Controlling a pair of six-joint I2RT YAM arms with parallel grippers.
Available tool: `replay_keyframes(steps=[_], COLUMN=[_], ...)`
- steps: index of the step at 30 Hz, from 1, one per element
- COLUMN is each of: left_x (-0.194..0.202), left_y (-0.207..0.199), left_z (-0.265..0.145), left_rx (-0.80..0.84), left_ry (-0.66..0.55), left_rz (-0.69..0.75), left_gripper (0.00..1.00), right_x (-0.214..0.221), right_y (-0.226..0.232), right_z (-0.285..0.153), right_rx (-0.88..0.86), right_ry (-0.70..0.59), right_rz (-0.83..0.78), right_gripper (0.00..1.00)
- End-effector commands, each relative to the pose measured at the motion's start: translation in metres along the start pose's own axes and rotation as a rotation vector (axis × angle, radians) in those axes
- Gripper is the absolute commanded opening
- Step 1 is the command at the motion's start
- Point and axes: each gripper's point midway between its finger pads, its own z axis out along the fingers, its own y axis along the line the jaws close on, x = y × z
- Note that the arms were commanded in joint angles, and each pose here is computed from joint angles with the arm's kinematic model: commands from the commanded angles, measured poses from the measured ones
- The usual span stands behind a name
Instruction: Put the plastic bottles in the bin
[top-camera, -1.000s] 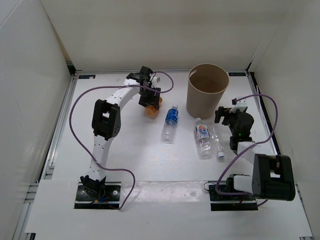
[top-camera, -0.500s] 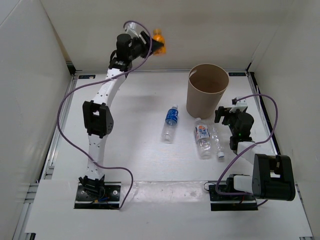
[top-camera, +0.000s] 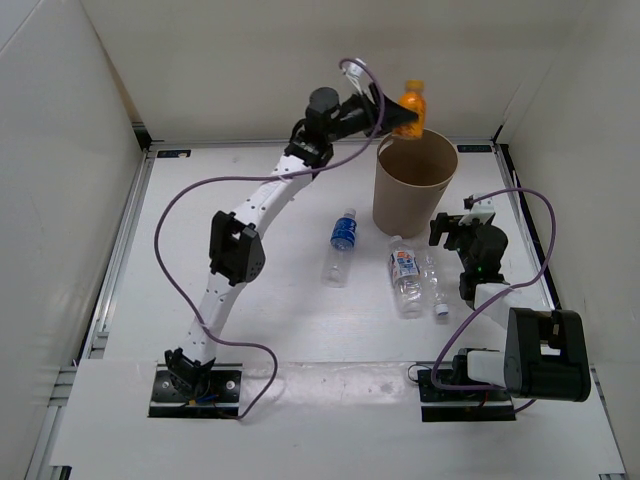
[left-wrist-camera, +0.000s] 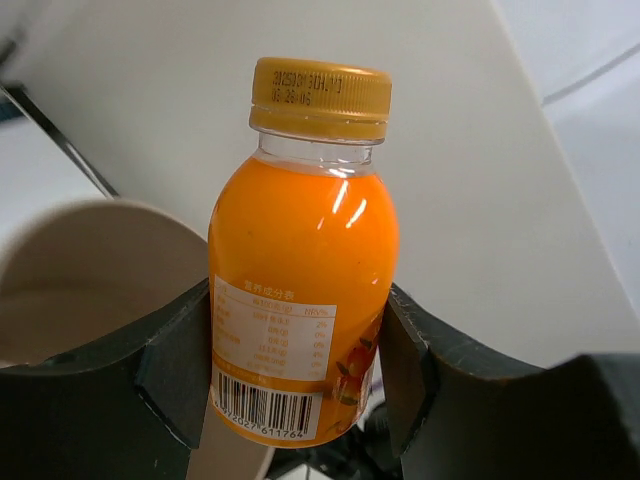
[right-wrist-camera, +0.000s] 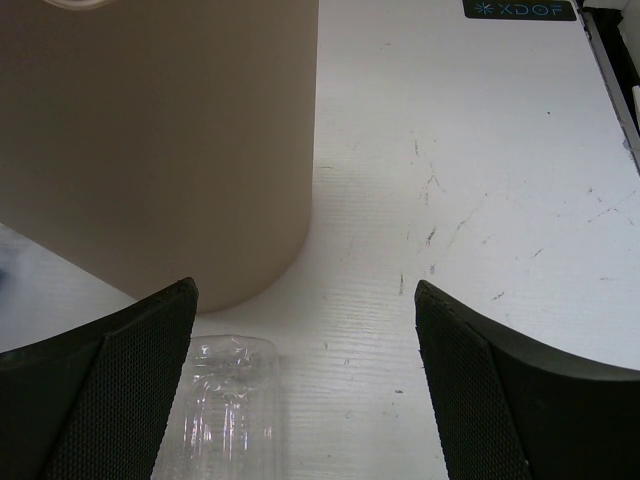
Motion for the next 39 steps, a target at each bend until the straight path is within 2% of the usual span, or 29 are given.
replay_keyframes(steps=[1,5,9,11,17,20,24,28,30,32,39], left_x=[0.019,0.039,0.047,0.050,0.062,0.059,0.057,0.057,0.056,0.053,0.033], left_y=[-0.031,-0.020,-0.005,0.003,0.015,0.012,0.009,0.010,0.007,0.005,0.004], left_z=[0.004,0.010,0.008,0.007,0.007,0.006,0.005,0.005,0.004,0.002,-0.006], left_rx=[0.046,0.003,-0.052,-0.077,-0.100,-0.084,-0.074,-0.077,-0.074,-0.071,-0.103], left_ry=[0.066,0.099,0.127,0.136,0.164,0.161,0.162,0.162,0.160,0.157,0.121], left_rz=[0.061,0.041,0.027,0.021,-0.018,-0.009,-0.002,-0.002,0.005,0.033,0.101], left_gripper=[0.16,0.16,0.21,0.30,0.44,0.58,0.66,0.83,0.89,1.00,1.00], right_x=[-0.017,-0.016,-0.017,-0.017,-0.016,-0.016,-0.016,-0.016,-0.016,-0.016,-0.016], right_y=[0.000,0.000,0.000,0.000,0.000,0.000,0.000,0.000,0.000,-0.001,0.000], right_z=[0.002,0.002,0.002,0.002,0.002,0.002,0.002,0.002,0.002,0.002,0.002], right_rx=[-0.002,-0.002,-0.002,-0.002,-0.002,-0.003,-0.002,-0.002,-0.003,0.001,0.001], right_ry=[-0.062,-0.060,-0.062,-0.062,-0.060,-0.060,-0.059,-0.059,-0.057,-0.060,-0.057], right_rz=[-0.010,-0.009,-0.010,-0.009,-0.009,-0.010,-0.009,-0.009,-0.009,-0.009,-0.009], right_gripper=[0.90,0.90,0.90,0.90,0.90,0.90,0.90,0.90,0.90,0.90,0.90])
